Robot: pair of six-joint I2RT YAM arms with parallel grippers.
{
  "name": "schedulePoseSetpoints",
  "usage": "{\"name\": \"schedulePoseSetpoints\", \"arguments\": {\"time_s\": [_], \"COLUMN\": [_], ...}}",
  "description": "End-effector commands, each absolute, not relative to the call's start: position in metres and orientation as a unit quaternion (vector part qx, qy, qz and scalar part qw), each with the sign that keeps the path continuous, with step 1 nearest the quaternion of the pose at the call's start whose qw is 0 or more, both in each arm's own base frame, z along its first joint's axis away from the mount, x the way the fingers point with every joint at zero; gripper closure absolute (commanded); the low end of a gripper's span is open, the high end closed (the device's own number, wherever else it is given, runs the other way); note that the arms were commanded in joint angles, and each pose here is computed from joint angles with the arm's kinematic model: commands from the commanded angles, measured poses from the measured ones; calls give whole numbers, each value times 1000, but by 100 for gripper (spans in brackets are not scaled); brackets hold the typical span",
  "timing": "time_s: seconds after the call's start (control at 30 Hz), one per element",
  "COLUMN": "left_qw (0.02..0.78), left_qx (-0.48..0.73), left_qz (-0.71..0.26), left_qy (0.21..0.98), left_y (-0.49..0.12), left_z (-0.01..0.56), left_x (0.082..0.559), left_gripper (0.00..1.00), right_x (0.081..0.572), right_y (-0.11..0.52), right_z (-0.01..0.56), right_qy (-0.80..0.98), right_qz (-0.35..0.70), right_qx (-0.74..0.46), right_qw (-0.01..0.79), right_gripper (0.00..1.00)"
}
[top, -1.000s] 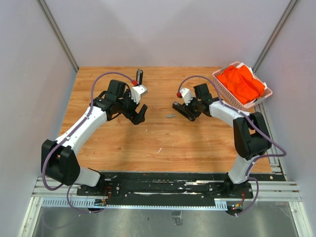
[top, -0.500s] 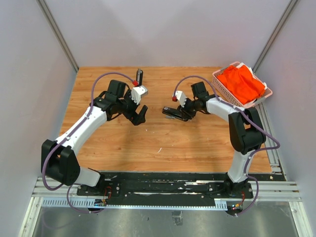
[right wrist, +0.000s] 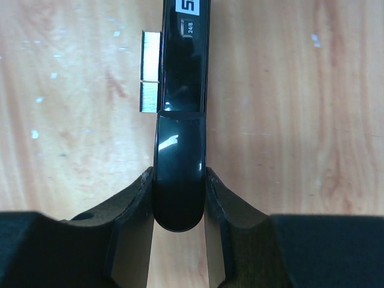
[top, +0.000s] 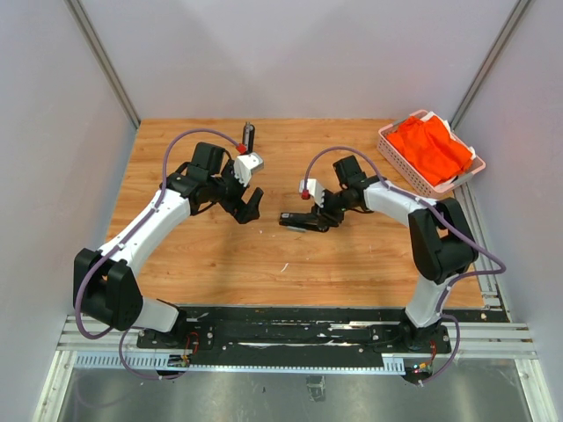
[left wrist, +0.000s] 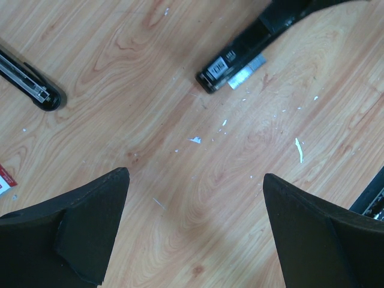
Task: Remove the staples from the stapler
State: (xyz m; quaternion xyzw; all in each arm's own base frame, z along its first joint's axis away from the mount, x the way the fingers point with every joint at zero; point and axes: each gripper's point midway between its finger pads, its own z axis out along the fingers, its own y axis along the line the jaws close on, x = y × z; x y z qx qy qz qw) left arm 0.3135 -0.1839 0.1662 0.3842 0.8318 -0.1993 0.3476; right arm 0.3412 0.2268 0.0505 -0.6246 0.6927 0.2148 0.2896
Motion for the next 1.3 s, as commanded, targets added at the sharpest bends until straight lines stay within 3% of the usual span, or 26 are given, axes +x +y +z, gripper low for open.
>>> {"name": "schedulePoseSetpoints", "arguments": {"time_s": [0.0, 0.5, 0.9, 1.27], "left_qw": [350, 353, 363, 357], "left_qx": [394, 397, 415, 459], "left_qz": [-206, -208, -180, -127], "left_qy": [825, 821, 815, 804], "left_y": [-186, -187, -183, -182], "left_z": [170, 173, 176, 155], "left_x": [309, 307, 321, 363], "left_gripper": [2, 2, 2, 2], "right_x": [302, 250, 312, 366], "right_y": [241, 250, 248, 263], "right_z": [61, 63, 71, 63], "right_qy": [659, 605, 646, 638], "right_qz": [252, 295, 234, 211], "right_qx": [-649, -698, -674, -686], "right_qw": [284, 245, 272, 279], "right_gripper": [76, 77, 77, 74]}}
